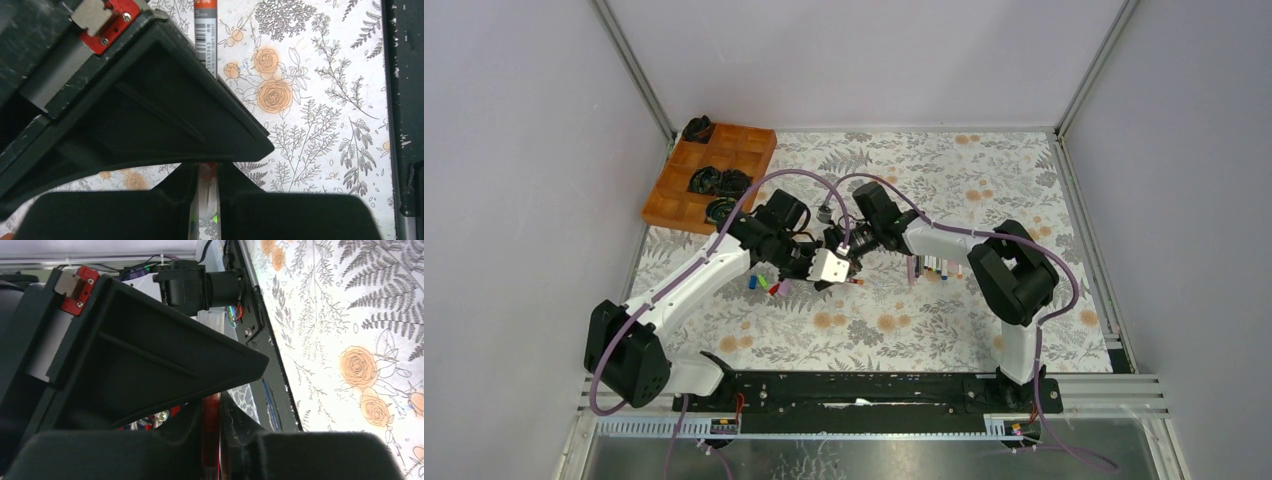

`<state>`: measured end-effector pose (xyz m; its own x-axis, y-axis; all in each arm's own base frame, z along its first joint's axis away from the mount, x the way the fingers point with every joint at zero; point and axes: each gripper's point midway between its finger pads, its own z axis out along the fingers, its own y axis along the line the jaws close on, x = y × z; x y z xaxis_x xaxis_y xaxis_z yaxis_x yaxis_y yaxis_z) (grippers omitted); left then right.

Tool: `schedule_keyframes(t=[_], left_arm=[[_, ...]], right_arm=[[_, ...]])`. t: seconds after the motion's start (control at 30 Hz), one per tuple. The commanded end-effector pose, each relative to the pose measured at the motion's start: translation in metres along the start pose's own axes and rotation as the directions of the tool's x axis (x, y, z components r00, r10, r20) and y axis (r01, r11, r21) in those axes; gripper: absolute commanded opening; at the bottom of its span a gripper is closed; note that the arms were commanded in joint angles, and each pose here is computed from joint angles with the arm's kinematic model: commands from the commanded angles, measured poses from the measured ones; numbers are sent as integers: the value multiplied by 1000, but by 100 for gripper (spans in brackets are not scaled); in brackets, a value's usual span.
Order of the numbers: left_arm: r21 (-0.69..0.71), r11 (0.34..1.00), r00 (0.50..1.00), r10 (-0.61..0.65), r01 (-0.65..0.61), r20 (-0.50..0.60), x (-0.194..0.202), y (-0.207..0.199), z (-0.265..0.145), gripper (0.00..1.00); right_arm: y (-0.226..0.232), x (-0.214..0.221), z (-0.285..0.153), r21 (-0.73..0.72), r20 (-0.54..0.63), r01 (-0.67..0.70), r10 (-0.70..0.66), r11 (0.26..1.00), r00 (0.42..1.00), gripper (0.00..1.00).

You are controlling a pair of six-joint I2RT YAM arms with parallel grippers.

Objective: Open the pen caps

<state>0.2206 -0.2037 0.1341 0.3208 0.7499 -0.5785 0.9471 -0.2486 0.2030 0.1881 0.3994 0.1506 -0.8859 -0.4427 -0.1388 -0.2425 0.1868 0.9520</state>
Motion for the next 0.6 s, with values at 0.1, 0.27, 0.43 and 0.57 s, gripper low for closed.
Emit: schedule_keyframes(t=[0.1,0.27,0.43,0.57], left_arm=[[-20,999,999,32,-31,27,-13,5,-6,0],[-26,998,999,50,-50,-16,-3,3,-7,0],[-28,996,991,79,-83,-107,18,1,-6,0],[-48,992,974,101,-113,-201,43,3,-8,0]], right_arm=[[19,-9,-1,-60,25,41,-40,997,999,0],[15,-5,-16,-32,51,39,-37,999,998,0],[4,7,-29,25,61,30,-31,999,998,0],[-9,22,-34,82,58,-11,6,997,998,0]])
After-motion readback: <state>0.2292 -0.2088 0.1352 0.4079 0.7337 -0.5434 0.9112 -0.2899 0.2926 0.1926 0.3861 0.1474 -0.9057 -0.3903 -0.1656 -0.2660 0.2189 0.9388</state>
